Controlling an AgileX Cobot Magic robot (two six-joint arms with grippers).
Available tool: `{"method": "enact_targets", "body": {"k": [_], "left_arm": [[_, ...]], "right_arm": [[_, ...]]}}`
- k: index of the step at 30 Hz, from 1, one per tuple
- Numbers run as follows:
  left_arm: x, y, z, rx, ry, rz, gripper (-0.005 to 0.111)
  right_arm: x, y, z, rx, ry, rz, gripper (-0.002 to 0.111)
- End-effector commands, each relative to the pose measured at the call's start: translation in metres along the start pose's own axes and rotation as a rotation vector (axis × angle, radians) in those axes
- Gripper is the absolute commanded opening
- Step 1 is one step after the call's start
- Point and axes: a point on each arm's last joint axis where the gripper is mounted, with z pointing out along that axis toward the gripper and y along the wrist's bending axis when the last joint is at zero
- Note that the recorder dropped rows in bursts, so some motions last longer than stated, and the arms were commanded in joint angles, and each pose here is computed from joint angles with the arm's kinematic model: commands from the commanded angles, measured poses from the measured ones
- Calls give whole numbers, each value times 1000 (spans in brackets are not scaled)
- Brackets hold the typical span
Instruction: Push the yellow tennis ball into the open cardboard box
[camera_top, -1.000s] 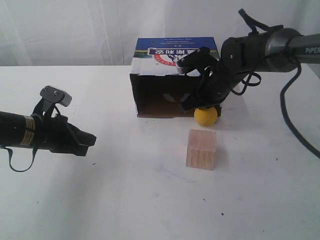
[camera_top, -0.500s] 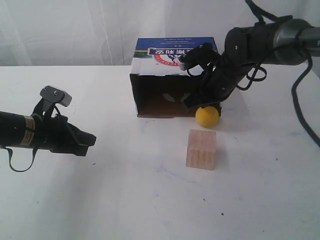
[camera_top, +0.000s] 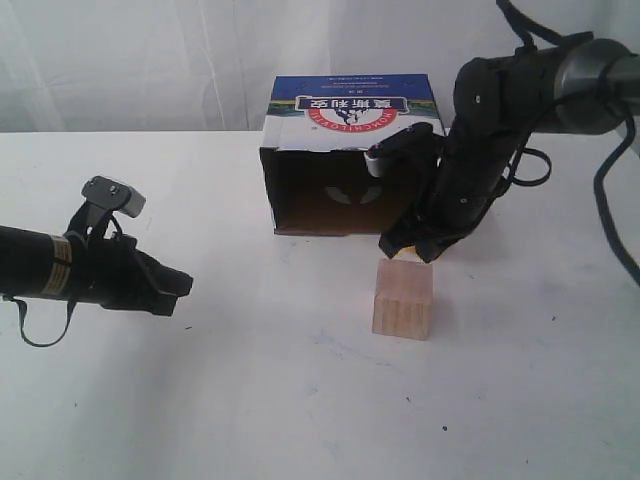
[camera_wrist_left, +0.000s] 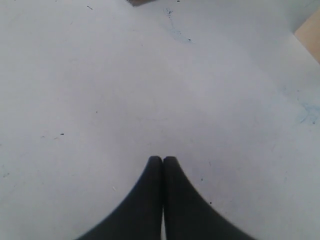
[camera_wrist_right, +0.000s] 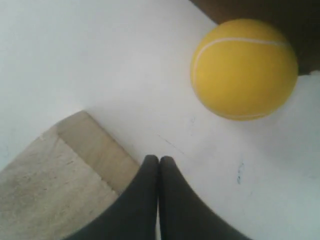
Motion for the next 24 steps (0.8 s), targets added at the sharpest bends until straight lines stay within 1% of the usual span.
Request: {"method": "enact_targets", "body": {"k": [1,6,7,8,11,15,18,22,24], "left_arm": [[8,2,5,8,24,-18,0],[12,2,10,34,30,-27,0],[13,2,10,40,30,-12,0],[13,2,10,40,30,-12,0],[13,2,10,34,28,-18,0],[13,2,10,32,28,-20,0],[12,3,10,29,23,-28,0],[12,3,10,26,22,-27,0],[12,3,11,25,20,-30,0]], "right_arm": [[4,-5,22,37,-30,-8,0],[1,-9,33,78,-65,-41,0],[0,-9,34,83,-69,-42,0],[0,-10,34,91,-74,-43,0],[-1,-17,35,169,-80,-46,0],[0,-19,51,192,-71,-73,0],[-8,-20,61,199,-169,-81,0],[-21,-21,57,214,-314,-71,0],[-24,-21,56,216,-350,-64,0]]}}
